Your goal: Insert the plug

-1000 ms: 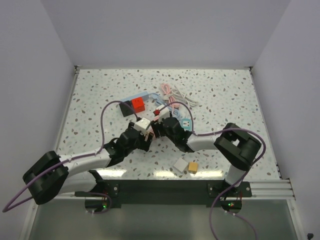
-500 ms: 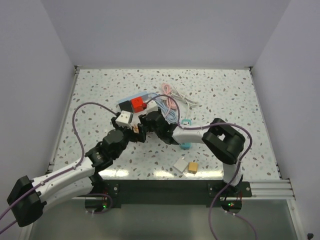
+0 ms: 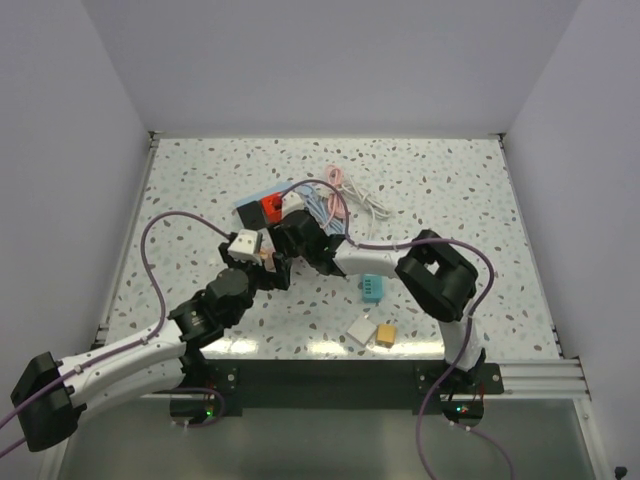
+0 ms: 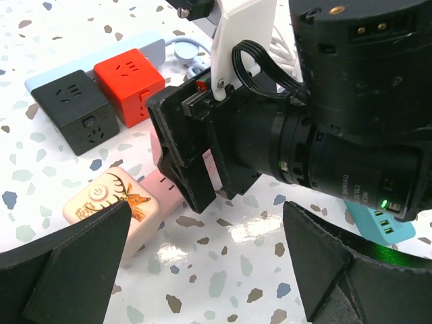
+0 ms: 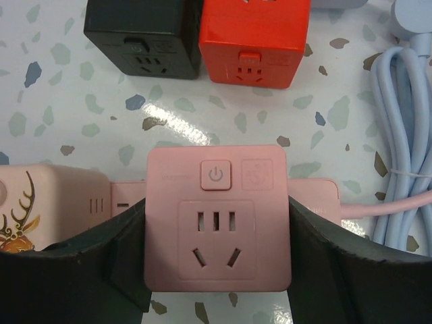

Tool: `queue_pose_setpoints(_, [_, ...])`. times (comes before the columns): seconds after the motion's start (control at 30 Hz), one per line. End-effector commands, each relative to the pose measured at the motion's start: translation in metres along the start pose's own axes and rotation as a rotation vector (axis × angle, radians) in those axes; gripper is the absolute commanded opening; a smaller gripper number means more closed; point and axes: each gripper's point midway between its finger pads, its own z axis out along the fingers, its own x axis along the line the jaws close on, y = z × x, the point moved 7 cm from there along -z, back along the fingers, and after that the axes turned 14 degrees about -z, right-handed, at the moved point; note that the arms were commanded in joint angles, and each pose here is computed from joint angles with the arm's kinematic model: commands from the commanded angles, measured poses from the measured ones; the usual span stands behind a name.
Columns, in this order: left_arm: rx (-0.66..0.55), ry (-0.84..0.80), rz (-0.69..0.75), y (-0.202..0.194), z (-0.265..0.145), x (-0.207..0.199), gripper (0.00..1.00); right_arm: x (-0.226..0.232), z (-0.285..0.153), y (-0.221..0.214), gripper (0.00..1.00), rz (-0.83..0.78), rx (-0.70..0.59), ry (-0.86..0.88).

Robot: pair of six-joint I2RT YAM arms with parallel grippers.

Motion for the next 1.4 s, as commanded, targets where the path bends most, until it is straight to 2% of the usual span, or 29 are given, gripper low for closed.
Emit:
queue_pose_setpoints(0.0, [-0.035,-0.014,-0.009,0.004,-0.001,-0.003,1.0,0.014,-0.016,-0.025,0.66,0.024,0.127,0.177])
queue_pose_setpoints(0.07, [-0.032,-0.039,0.006,0.003,-0.001,-0.006,1.0,0.008,-0.02,-0.01,0.67,0.04,0.085,0.193])
queue_pose_setpoints(0.1, [-0.031,-0.053,0.009,0.003,-0.002,-0.009,1.0,0.001,-0.02,-0.005,0.71,0.049,0.073,0.19])
queue_pose_setpoints(0.17, [-0.029,-0.058,0.025,0.001,-0.001,-0.011,1.0,-0.005,-0.023,0.005,0.82,0.064,0.04,0.205])
queue_pose_setpoints(0.2, [-0.025,-0.062,0.031,0.0,-0.002,-0.012,1.0,-0.011,-0.028,0.013,0.94,0.081,0.017,0.231])
queue_pose_setpoints(0.23, [-0.024,-0.062,0.035,0.0,-0.001,-0.012,1.0,-0.014,-0.029,0.019,0.98,0.088,-0.005,0.24])
queue_pose_setpoints(0.4, [-0.019,-0.1,0.069,-0.003,0.0,-0.02,1.0,-0.034,-0.05,0.028,0.98,0.102,-0.067,0.264])
queue_pose_setpoints(0.5, [-0.011,-0.137,0.1,-0.01,0.001,-0.029,1.0,-0.057,-0.081,0.042,0.98,0.119,-0.134,0.213])
queue_pose_setpoints(0.6, [0.028,-0.19,0.153,-0.024,0.002,-0.044,0.99,-0.087,-0.095,0.026,0.98,0.149,-0.09,0.134])
queue_pose_setpoints(0.77, [0.154,-0.353,0.251,-0.059,0.0,-0.088,1.0,-0.136,-0.131,0.007,0.98,0.212,-0.083,-0.051])
queue_pose_setpoints(0.9, [0.282,-0.473,0.324,-0.094,-0.01,-0.117,1.0,-0.154,-0.157,0.0,0.98,0.24,-0.107,-0.13])
queue_pose_setpoints(1.03, [0.386,-0.575,0.289,-0.117,-0.019,-0.133,1.0,-0.16,-0.176,-0.01,0.98,0.258,-0.109,-0.158])
queue_pose_setpoints(1.37, [0.493,-0.657,0.224,-0.134,-0.035,-0.148,1.0,-0.162,-0.192,-0.02,0.98,0.262,-0.113,-0.184])
